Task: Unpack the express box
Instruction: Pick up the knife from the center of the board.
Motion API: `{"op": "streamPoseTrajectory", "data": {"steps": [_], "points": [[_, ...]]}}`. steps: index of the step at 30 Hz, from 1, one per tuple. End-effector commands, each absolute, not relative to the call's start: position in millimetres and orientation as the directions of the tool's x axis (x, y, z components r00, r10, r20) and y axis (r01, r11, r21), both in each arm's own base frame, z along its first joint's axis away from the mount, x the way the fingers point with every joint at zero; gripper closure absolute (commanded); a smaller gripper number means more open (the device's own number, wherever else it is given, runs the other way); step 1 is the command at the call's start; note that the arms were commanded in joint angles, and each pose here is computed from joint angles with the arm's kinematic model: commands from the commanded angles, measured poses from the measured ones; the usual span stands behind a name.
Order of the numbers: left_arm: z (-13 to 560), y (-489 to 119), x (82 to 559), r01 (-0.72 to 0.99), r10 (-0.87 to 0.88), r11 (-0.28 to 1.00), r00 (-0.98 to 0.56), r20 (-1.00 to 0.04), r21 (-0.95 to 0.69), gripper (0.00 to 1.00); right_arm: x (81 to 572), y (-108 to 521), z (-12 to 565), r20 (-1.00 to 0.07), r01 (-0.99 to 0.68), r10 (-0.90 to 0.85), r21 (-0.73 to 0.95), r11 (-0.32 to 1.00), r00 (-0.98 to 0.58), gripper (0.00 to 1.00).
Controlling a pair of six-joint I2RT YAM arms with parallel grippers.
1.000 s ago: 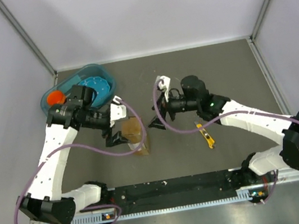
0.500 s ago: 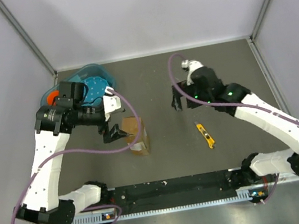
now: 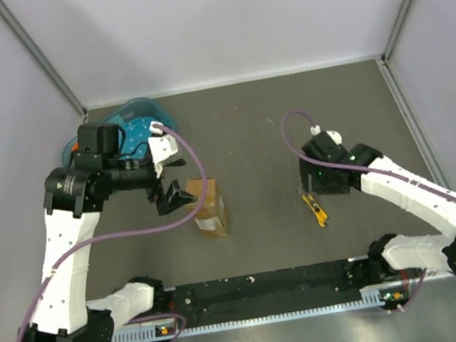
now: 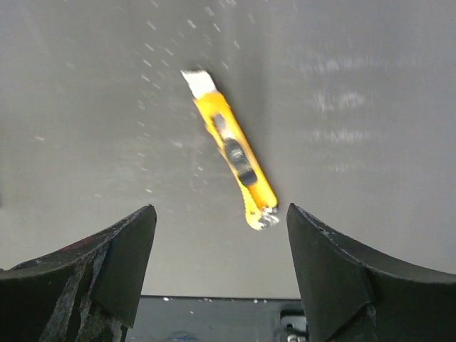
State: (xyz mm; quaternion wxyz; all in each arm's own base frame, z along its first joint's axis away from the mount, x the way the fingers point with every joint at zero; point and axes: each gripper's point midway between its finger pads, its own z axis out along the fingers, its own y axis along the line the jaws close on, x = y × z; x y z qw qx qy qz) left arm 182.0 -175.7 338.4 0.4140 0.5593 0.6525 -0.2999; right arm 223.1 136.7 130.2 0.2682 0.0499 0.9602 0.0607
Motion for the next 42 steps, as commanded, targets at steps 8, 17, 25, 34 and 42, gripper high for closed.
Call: {"op": "streamPoseTrajectory", "data": {"steps": [8,17,25,34,42], "points": [[362,-179,174,0.977,0.433,0.192,0.006,-0.902,0.098,0.01,204,125,59,-0.425,0.239,0.273,0.133,0.962,-0.863,0.28],[363,-178,171,0.977,0.435,0.191,-0.001,-0.901,0.092,0.01,209,138,34,-0.418,0.204,0.252,0.156,0.966,-0.873,0.34],[366,-177,168,0.977,0.432,0.192,0.001,-0.902,0.093,0.01,209,137,16,-0.435,0.158,0.172,0.068,0.985,-0.884,0.49],[370,-178,164,0.978,0.419,0.188,0.0,-0.908,0.087,0.01,194,151,4,-0.43,0.093,0.098,0.033,0.995,-0.897,0.84],[374,-182,163,0.98,0.394,0.183,-0.005,-0.919,0.073,0.01,206,196,78,-0.629,-0.181,-0.086,0.089,0.979,-0.773,1.0]]}}
